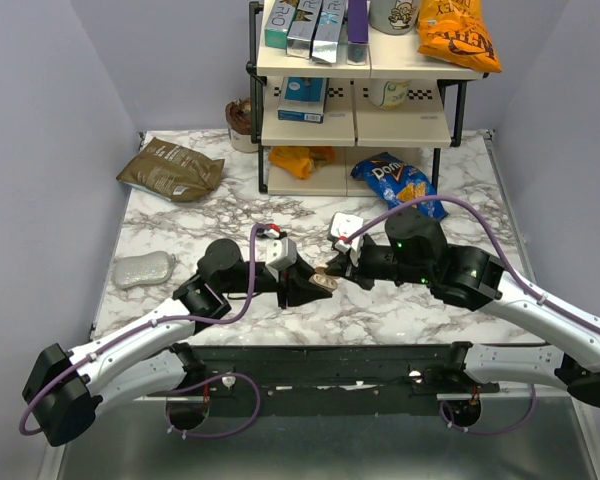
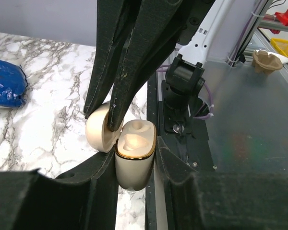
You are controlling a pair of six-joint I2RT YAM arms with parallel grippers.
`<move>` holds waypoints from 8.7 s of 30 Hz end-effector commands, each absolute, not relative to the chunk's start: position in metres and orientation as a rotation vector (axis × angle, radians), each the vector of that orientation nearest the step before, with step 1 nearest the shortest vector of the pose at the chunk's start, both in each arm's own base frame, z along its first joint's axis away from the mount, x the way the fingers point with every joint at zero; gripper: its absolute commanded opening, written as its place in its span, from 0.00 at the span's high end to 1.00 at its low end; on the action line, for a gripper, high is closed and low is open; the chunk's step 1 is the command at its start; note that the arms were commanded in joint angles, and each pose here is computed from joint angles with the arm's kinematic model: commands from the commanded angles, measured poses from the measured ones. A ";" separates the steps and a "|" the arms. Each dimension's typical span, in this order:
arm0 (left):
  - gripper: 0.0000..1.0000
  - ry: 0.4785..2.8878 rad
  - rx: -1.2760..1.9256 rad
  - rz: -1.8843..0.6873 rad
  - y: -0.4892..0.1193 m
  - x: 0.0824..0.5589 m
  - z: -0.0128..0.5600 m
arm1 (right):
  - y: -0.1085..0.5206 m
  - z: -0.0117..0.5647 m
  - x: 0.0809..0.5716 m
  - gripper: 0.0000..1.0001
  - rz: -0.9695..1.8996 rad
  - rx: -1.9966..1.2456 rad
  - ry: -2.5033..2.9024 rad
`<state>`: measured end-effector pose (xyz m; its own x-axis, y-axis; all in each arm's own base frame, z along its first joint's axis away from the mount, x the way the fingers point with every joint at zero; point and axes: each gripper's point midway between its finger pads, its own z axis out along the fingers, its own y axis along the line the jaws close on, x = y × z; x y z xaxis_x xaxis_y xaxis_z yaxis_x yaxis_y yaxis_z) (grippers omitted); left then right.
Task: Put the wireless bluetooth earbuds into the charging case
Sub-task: Open the charging case, then adjust the earbud at the center of the board.
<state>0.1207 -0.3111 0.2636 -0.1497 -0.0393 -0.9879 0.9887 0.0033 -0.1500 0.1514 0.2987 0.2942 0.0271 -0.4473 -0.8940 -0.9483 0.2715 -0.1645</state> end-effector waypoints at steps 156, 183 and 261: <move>1.00 1.354 0.340 -0.886 -0.175 0.159 0.295 | 0.320 0.028 0.253 0.47 0.540 0.094 2.625; 1.00 1.343 0.348 -0.892 -0.173 0.155 0.299 | 0.322 0.000 0.267 0.99 0.340 -0.236 2.610; 1.00 1.361 0.340 -0.876 -0.175 0.161 0.292 | 0.350 0.068 0.308 0.45 0.487 -0.068 2.606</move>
